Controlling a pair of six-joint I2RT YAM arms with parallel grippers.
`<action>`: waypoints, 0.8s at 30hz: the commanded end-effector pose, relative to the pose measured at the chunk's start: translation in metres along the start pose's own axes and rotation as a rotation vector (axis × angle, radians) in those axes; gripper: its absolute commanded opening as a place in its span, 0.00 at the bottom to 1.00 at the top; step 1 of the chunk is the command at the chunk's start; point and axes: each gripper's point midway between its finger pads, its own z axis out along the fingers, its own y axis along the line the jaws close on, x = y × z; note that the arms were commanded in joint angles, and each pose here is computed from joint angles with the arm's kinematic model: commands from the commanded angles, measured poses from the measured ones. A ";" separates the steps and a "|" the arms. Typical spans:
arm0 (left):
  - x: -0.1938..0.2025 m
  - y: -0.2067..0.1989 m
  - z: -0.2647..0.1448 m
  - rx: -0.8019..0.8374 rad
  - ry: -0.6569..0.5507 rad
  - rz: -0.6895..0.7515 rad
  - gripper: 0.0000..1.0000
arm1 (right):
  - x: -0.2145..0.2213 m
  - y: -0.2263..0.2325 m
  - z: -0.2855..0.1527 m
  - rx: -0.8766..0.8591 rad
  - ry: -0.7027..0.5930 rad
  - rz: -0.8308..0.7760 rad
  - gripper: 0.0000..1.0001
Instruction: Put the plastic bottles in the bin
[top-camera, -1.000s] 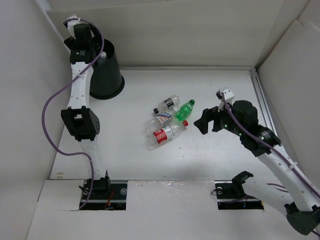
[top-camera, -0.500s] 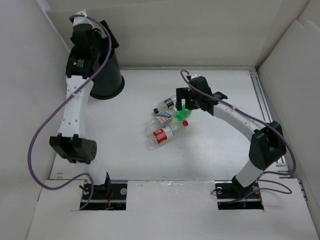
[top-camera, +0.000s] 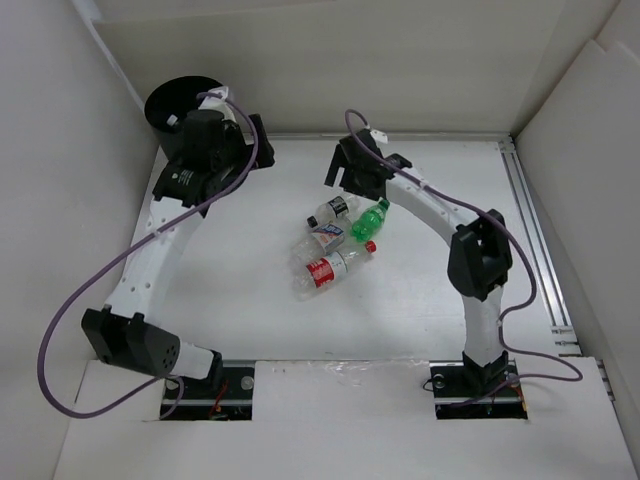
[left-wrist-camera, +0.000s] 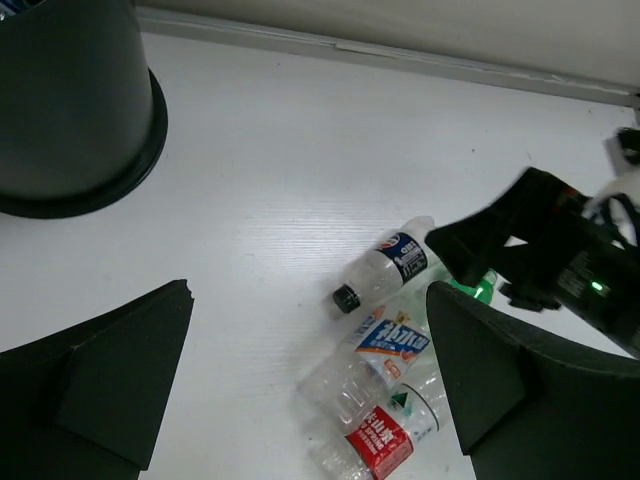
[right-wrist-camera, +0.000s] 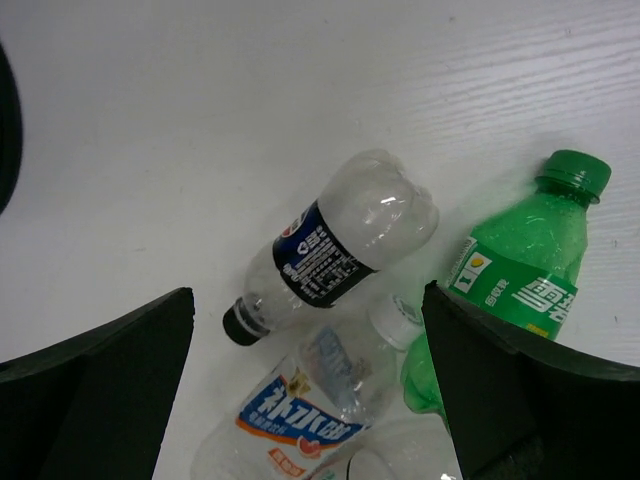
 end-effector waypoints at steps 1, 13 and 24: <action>-0.045 -0.024 -0.050 0.137 -0.203 0.033 1.00 | 0.015 -0.015 0.013 0.125 0.049 0.084 1.00; -0.028 -0.036 -0.052 0.235 -0.187 0.046 1.00 | 0.041 -0.017 0.046 0.159 0.065 0.178 1.00; -0.024 -0.039 -0.044 0.254 -0.171 0.039 1.00 | 0.050 -0.024 0.093 0.192 0.100 0.154 0.99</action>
